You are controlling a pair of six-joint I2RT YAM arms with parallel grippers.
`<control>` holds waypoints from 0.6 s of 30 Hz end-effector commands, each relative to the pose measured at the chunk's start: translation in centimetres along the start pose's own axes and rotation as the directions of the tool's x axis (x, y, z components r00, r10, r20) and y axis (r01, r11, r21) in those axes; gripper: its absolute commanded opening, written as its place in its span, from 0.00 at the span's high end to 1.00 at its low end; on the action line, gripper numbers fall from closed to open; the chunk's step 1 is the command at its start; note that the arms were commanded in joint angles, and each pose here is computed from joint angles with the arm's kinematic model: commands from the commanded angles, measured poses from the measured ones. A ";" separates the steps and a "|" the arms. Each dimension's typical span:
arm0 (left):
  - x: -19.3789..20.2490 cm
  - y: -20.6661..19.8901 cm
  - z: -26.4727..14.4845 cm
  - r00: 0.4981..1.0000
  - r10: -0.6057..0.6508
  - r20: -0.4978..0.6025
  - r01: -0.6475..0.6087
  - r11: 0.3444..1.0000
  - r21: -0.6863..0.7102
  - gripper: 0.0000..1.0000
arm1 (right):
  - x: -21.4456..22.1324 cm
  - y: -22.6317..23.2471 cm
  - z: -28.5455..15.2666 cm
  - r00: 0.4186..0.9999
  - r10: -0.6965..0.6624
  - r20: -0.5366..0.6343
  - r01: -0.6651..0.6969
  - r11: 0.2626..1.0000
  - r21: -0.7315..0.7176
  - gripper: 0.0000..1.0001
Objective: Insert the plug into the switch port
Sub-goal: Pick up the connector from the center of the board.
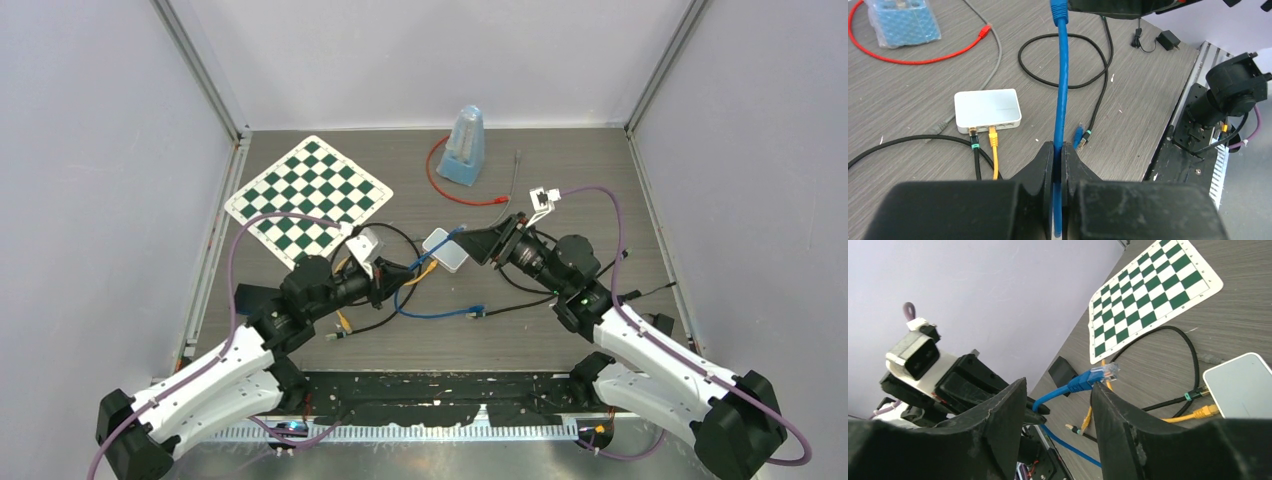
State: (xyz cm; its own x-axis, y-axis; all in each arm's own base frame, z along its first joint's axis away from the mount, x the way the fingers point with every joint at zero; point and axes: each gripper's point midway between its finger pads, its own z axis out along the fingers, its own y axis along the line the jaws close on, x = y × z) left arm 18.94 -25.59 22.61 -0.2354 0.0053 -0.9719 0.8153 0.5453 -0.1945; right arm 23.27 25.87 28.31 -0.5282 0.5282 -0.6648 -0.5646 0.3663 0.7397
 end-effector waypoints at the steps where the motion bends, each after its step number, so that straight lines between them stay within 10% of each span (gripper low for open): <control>1: -2.0 -1.0 -0.5 0.993 0.082 0.083 -0.087 0.995 0.054 1.00 | -2.3 0.6 0.1 0.995 -0.067 0.068 0.065 0.997 0.034 0.39; 18: -0.8 -0.3 -1.1 0.950 0.295 0.101 -0.301 0.952 0.051 1.00 | -0.9 0.9 0.0 0.997 0.079 -0.011 -0.079 0.996 0.049 0.63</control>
State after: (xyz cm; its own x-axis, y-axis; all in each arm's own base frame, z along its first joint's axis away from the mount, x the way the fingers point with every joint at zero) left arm 18.11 -24.71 21.72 -0.0247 0.1073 -0.9939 0.8738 0.4854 0.0307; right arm 24.01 25.20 28.22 -0.5541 0.5265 -0.6448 -0.4757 0.4355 0.7643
